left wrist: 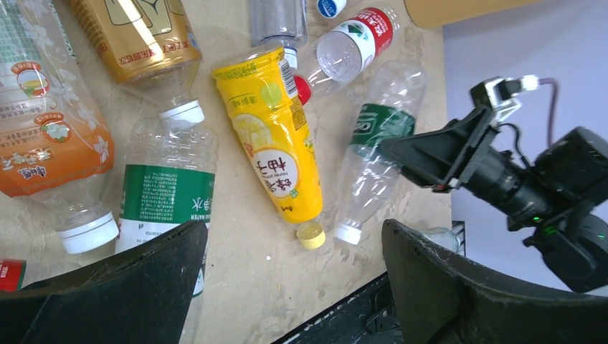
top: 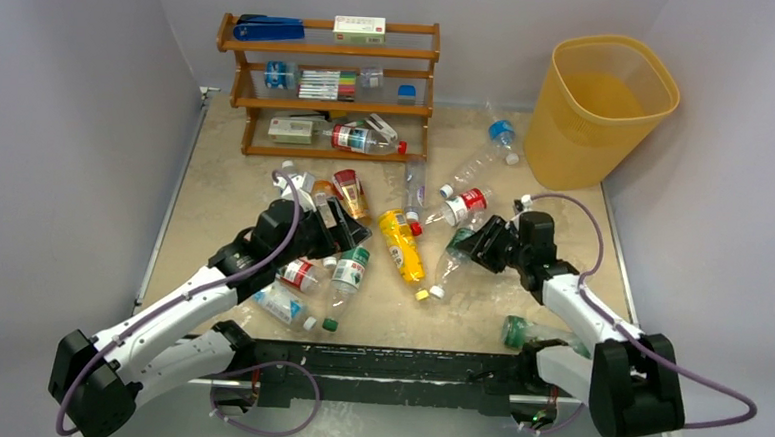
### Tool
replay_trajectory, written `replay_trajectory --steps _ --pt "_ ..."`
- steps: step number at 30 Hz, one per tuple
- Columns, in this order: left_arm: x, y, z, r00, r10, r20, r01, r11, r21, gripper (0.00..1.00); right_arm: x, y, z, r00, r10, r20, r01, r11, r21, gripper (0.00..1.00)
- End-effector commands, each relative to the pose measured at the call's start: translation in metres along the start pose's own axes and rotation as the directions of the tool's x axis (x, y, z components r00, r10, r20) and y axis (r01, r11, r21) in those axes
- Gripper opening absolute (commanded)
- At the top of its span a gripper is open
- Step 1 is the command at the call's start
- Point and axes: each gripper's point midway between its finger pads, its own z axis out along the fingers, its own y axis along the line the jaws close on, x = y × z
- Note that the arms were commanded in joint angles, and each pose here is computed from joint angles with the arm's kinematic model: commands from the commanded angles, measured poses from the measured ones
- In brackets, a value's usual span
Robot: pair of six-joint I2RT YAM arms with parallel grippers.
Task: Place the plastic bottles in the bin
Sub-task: Pick up the plastic bottle at the center of the board, then place the plastic bottle in the trash bin.
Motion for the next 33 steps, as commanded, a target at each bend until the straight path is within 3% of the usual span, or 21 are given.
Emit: replay_trajectory --steps 1,9,17,25,33 --pt "-0.012 -0.02 0.001 0.999 0.008 0.039 -0.011 0.998 0.062 0.92 -0.035 0.041 -0.023 0.992 -0.097 0.079 0.1 0.994 -0.042 0.42" --pt "0.001 -0.01 0.01 0.999 0.048 0.004 -0.049 0.997 0.063 0.92 -0.121 0.112 -0.072 0.934 -0.226 0.277 0.233 0.972 0.008 0.42" --pt "0.01 -0.014 0.017 0.994 0.09 -0.057 -0.086 0.993 0.08 0.92 -0.224 0.172 -0.115 0.839 -0.302 0.452 0.317 0.947 0.045 0.42" --pt "0.003 -0.023 0.001 0.986 0.141 -0.084 -0.136 0.989 0.065 0.92 -0.355 0.209 -0.193 0.619 -0.361 0.698 0.316 0.928 0.2 0.44" --pt "-0.007 -0.021 -0.022 0.991 0.129 -0.038 -0.127 0.991 0.031 0.92 -0.442 0.187 -0.24 0.448 -0.387 0.806 0.157 0.922 0.355 0.44"
